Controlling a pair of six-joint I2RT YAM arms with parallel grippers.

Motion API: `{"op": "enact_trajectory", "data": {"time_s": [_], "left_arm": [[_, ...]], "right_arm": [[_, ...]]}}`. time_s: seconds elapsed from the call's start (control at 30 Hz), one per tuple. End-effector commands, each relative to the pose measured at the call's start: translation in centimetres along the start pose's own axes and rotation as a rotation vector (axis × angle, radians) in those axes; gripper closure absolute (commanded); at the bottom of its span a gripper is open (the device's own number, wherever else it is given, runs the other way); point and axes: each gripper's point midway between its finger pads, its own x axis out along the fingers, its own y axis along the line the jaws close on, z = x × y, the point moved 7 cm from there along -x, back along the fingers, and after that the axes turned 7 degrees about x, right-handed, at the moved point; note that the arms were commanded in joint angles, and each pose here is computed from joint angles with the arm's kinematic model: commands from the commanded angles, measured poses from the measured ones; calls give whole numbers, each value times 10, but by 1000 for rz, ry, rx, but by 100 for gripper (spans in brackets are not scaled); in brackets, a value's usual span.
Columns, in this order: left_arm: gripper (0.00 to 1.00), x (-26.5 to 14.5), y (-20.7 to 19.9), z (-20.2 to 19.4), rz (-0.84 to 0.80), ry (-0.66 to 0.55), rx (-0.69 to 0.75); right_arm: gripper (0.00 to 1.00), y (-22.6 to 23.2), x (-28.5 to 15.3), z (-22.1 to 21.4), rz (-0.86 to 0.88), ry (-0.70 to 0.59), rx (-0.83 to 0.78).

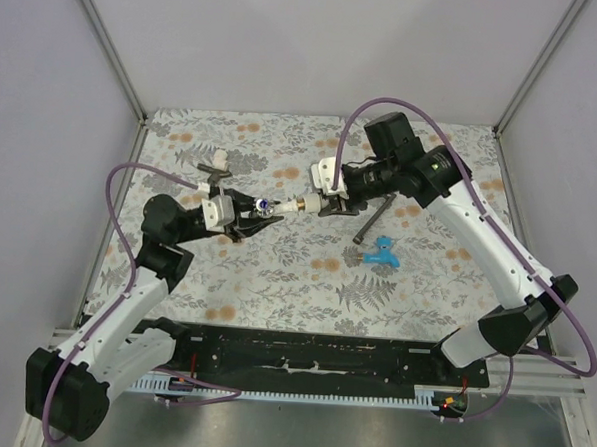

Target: Install the water faucets

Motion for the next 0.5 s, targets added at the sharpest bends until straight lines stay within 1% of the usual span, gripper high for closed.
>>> {"op": "enact_trajectory", "data": {"time_s": [0.0,0.1,0.13,0.2,0.27,0.33,0.4,0.47], "left_arm": [[98,8,25,5,289,44,-495],[98,12,31,9,326,96,-735],[98,14,35,13,340,91,-804],[98,19,37,21,301,64,-964],[98,19,43,26,335,28,-1120],[98,16,49,28,394,-34,-1299],[98,12,53,20,465,-126,-1491],[98,13,56,17,470,-210,-1673]], "right_arm": [[100,-5,1,29,-104,-141,-197],[100,-16,-1,23,-233,-117,-287],[100,-21,-2,22,-279,-108,-314],[100,-28,-4,18,-365,-94,-375],[100,-37,-9,17,-485,-82,-463],[100,-46,-13,14,-608,-71,-548],[100,-54,-17,13,-755,-78,-656],[100,-60,-15,7,-867,-82,-755]]}}
